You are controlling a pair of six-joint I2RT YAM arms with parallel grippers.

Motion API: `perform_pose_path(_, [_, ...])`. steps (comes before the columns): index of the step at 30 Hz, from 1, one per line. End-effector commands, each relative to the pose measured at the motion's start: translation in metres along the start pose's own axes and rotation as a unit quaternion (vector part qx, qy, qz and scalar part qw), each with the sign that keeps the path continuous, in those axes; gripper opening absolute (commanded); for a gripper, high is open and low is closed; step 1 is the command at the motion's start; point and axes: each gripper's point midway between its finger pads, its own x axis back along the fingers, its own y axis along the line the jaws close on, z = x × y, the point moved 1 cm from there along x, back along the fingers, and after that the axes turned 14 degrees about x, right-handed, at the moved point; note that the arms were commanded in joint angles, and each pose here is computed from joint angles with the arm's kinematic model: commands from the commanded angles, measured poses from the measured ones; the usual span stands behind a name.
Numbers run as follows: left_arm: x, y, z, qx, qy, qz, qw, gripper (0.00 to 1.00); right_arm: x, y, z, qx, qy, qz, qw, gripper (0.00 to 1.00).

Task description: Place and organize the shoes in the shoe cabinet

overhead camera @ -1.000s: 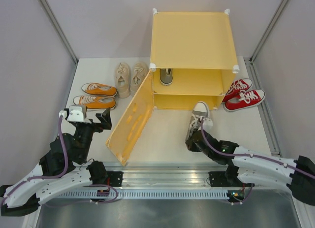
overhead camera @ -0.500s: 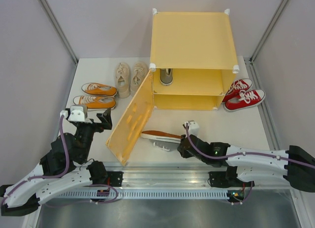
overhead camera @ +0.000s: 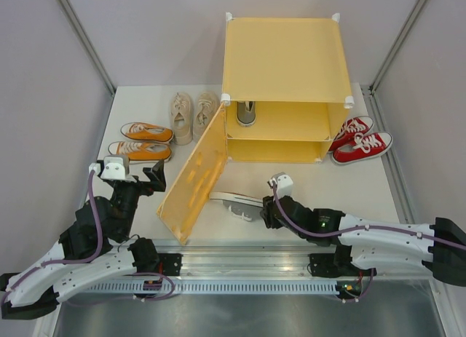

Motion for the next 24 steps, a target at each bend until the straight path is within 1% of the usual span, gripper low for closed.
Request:
perform_pose_path(1, [-0.002, -0.001, -0.004, 0.003, -0.009, -0.003, 1.000, 1.00, -0.007, 0.004, -0.034, 0.013, -0.048, 0.013, 0.999, 0.47])
perform_pose_path(4, [-0.002, 0.000, -0.004, 0.002, -0.009, -0.006, 1.000, 1.00, -0.019, 0.007, -0.035, 0.028, -0.042, 0.024, 0.998, 0.47])
perform_pose_path(7, [-0.002, 0.000, -0.004, 0.001, -0.009, -0.008, 1.000, 1.00, -0.031, -0.001, -0.038, 0.030, -0.036, 0.057, 0.997, 0.46])
perform_pose_path(10, [-0.002, 0.000, -0.003, 0.000, -0.009, -0.009, 1.000, 1.00, -0.047, -0.018, -0.034, 0.019, -0.019, 0.080, 0.996, 0.45])
perform_pose_path(11, [-0.002, 0.001, -0.004, 0.000, -0.009, -0.009, 1.000, 1.00, -0.051, -0.029, -0.034, 0.006, -0.013, 0.093, 0.996, 0.45])
perform_pose_path(15, [-0.002, 0.000, -0.002, -0.002, -0.008, -0.009, 1.000, 1.00, -0.060, -0.047, -0.036, -0.018, -0.005, 0.106, 0.994, 0.45])
perform_pose_path(18, [-0.002, 0.000, -0.002, -0.001, -0.008, -0.009, 1.000, 1.00, -0.057, -0.050, -0.050, -0.025, -0.020, 0.101, 0.994, 0.48])
perform_pose_path(21, [-0.002, 0.000, -0.003, 0.000, -0.009, -0.008, 1.000, 1.00, -0.050, -0.048, -0.068, -0.021, -0.040, 0.091, 0.995, 0.56])
perform_pose_path(22, [-0.002, 0.000, -0.003, 0.000, -0.009, -0.008, 1.000, 1.00, -0.047, -0.050, -0.073, -0.014, -0.047, 0.092, 0.995, 0.60])
perform_pose_path(24, [-0.003, 0.000, -0.003, -0.001, -0.009, -0.009, 1.000, 1.00, -0.042, -0.051, -0.084, -0.004, -0.058, 0.088, 0.994, 0.63])
